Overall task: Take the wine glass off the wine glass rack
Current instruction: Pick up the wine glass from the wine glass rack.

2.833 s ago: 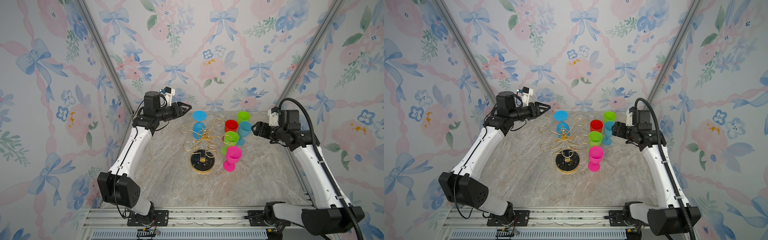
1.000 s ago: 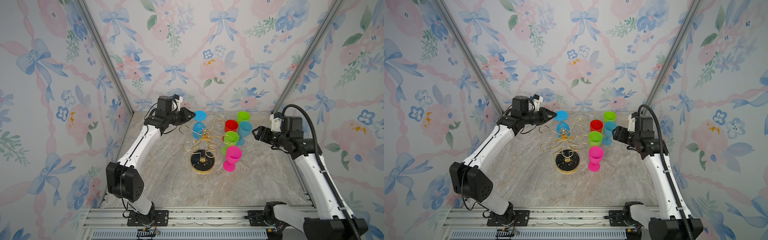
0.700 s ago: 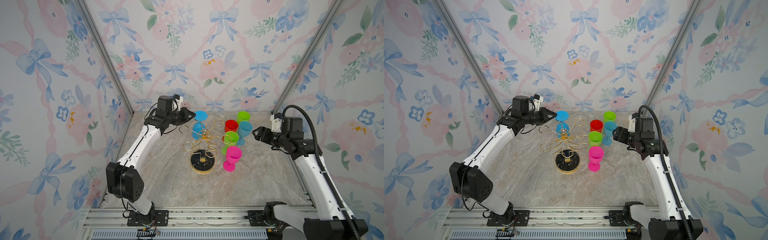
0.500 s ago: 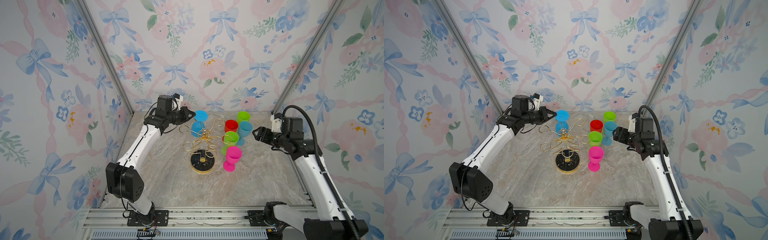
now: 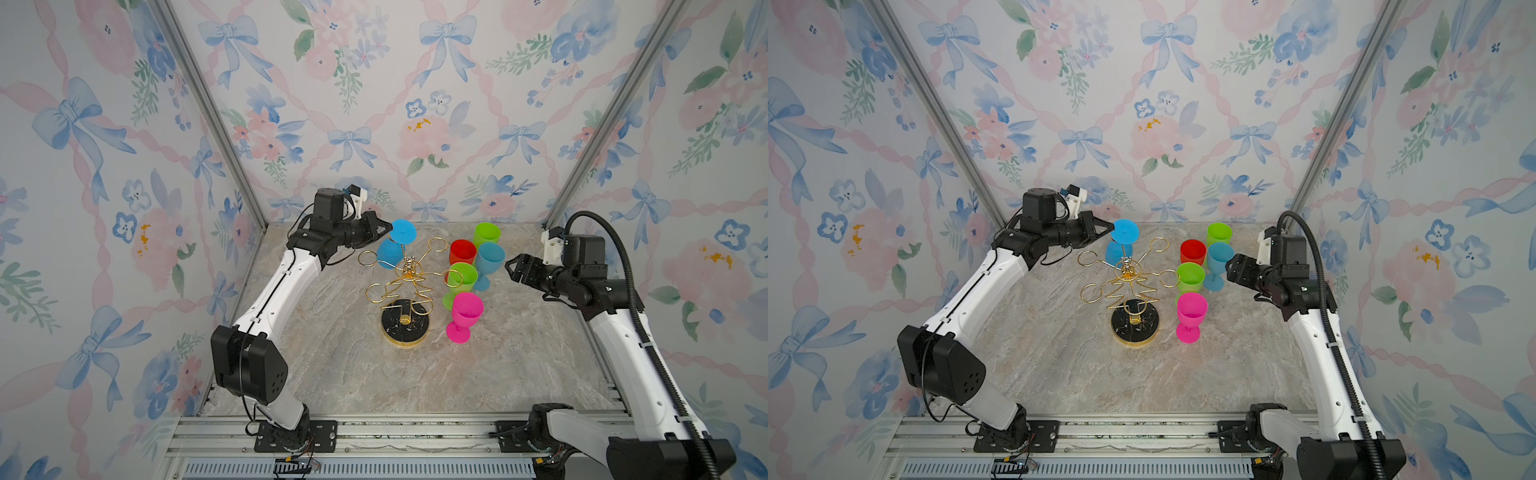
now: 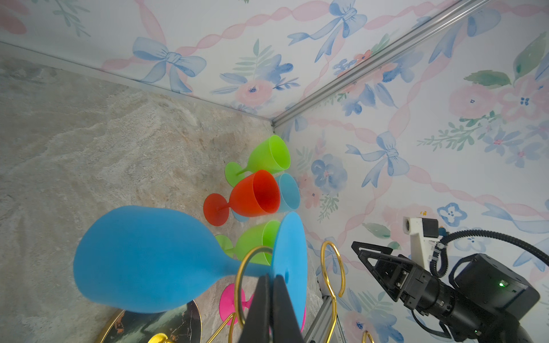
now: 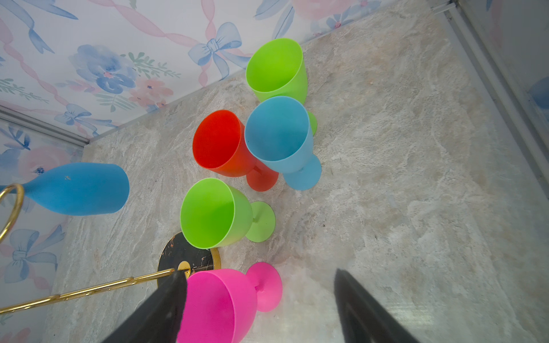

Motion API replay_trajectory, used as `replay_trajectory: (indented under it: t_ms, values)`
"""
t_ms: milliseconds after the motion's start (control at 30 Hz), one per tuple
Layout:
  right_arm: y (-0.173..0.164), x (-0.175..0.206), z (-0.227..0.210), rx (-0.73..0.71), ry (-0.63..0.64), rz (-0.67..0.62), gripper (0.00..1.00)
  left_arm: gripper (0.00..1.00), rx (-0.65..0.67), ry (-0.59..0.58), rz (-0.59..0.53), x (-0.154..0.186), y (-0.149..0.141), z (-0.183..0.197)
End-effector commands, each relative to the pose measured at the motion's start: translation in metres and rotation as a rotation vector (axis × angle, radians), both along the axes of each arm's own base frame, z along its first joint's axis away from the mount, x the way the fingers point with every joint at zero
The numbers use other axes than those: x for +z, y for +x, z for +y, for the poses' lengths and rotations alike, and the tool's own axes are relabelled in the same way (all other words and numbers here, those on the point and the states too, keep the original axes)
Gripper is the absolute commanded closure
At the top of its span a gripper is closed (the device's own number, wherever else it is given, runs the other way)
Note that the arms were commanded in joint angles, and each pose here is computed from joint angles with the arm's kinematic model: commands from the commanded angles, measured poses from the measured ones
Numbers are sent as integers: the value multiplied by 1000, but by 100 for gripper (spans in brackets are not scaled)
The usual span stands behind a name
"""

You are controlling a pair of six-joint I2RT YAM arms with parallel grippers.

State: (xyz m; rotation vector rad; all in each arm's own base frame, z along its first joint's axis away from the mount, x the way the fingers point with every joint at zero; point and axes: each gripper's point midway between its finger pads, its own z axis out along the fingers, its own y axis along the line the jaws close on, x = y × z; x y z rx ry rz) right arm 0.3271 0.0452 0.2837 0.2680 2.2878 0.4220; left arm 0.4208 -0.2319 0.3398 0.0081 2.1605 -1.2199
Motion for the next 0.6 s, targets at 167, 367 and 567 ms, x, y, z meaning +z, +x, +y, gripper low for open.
replay_trajectory:
  t_ms: [167,367,567]
  values:
    - [1,-4,-1,-12,22,5,20,100,-24,-19,-34,17,-10,-2]
    - [1,-4,-1,-17,28,5,20,100,-43,-28,-22,15,-17,-3]
    - [1,-5,-1,-21,29,12,20,100,-52,-35,-26,19,-21,-3]
